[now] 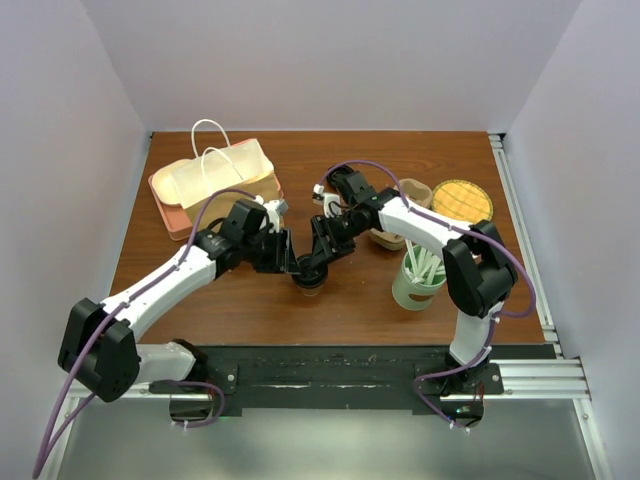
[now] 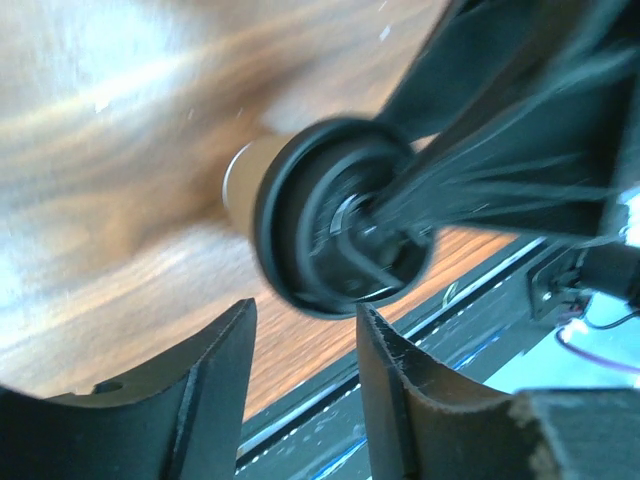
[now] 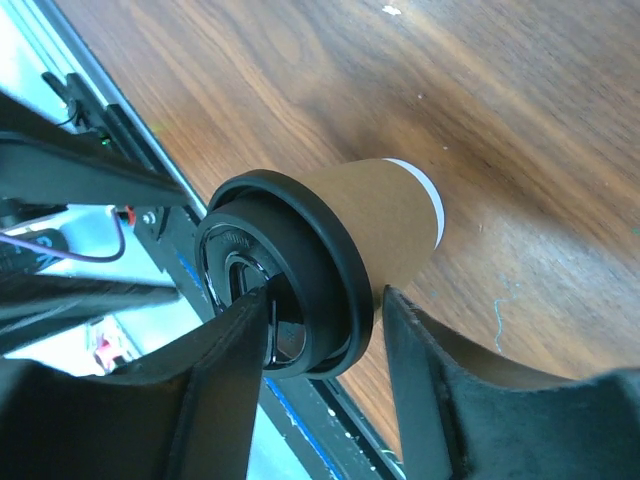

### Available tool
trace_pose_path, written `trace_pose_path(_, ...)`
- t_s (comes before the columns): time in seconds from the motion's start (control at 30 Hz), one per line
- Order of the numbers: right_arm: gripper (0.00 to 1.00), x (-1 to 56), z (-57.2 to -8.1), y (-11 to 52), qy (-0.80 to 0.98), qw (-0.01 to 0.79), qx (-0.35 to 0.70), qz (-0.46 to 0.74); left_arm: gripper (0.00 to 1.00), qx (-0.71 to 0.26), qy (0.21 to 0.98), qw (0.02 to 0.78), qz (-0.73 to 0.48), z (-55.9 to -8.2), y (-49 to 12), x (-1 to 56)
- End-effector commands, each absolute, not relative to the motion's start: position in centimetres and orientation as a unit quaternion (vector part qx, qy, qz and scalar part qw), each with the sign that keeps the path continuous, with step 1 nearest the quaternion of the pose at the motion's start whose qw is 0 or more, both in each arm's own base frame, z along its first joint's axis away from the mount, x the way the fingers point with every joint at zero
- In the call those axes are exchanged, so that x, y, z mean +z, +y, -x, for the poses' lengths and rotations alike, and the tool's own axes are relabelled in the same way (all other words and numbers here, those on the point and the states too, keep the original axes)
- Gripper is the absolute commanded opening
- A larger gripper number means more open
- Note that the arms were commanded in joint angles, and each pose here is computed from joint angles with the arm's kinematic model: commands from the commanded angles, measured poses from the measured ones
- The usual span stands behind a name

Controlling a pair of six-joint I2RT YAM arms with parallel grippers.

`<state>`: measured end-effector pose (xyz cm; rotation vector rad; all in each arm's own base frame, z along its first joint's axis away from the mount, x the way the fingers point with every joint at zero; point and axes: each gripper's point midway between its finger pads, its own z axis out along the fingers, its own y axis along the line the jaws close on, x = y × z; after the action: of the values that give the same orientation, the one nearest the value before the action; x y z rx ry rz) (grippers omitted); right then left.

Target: Pack the takeout coffee

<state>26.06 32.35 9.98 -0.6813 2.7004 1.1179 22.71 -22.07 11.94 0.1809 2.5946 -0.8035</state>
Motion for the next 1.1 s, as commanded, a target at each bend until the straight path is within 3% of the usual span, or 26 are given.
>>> trace_pose_path(0.0,0.57,11.6,-27.0,32.7,0.903,0.09,0.361,0.215,0.51,-0.302,0.916,0.25,-0.082,-24.3,-22.7,15.2)
trace_pose_path(0.3,0.72,15.9,-28.4,32.8,0.902,0.131,0.352,0.212,0.61,-0.29,0.898,0.31,-0.112,-25.8,-22.4,20.1)
trace_pose_path(0.47,0.74,17.8,-29.5,31.8,0.917,0.181,0.303,0.188,0.9,-0.26,0.875,0.402,-0.076,-27.2,-20.2,24.8)
trace_pose_path(0.53,0.83,17.7,-29.9,31.0,0.925,0.209,0.261,0.179,0.95,-0.249,0.87,0.423,-0.055,-27.2,-19.2,25.7)
trace_pose_path(0.6,0.85,17.8,-29.0,31.2,0.926,0.219,0.246,0.187,1.0,-0.242,0.865,0.437,-0.048,-27.0,-18.5,26.7)
trace_pose_path(0.73,0.99,17.7,-27.8,31.9,0.926,0.239,0.218,0.195,1.0,-0.212,0.885,0.413,-0.025,-25.9,-17.0,26.0)
trace_pose_path(0.83,0.98,17.4,-26.4,33.4,0.923,0.246,0.203,0.217,1.0,-0.216,0.885,0.411,-0.033,-24.7,-16.5,26.2)
trace_pose_path(1.07,0.98,15.4,-25.1,34.2,0.926,0.248,0.151,0.241,1.0,-0.225,0.829,0.511,0.007,-22.1,-12.8,30.9)
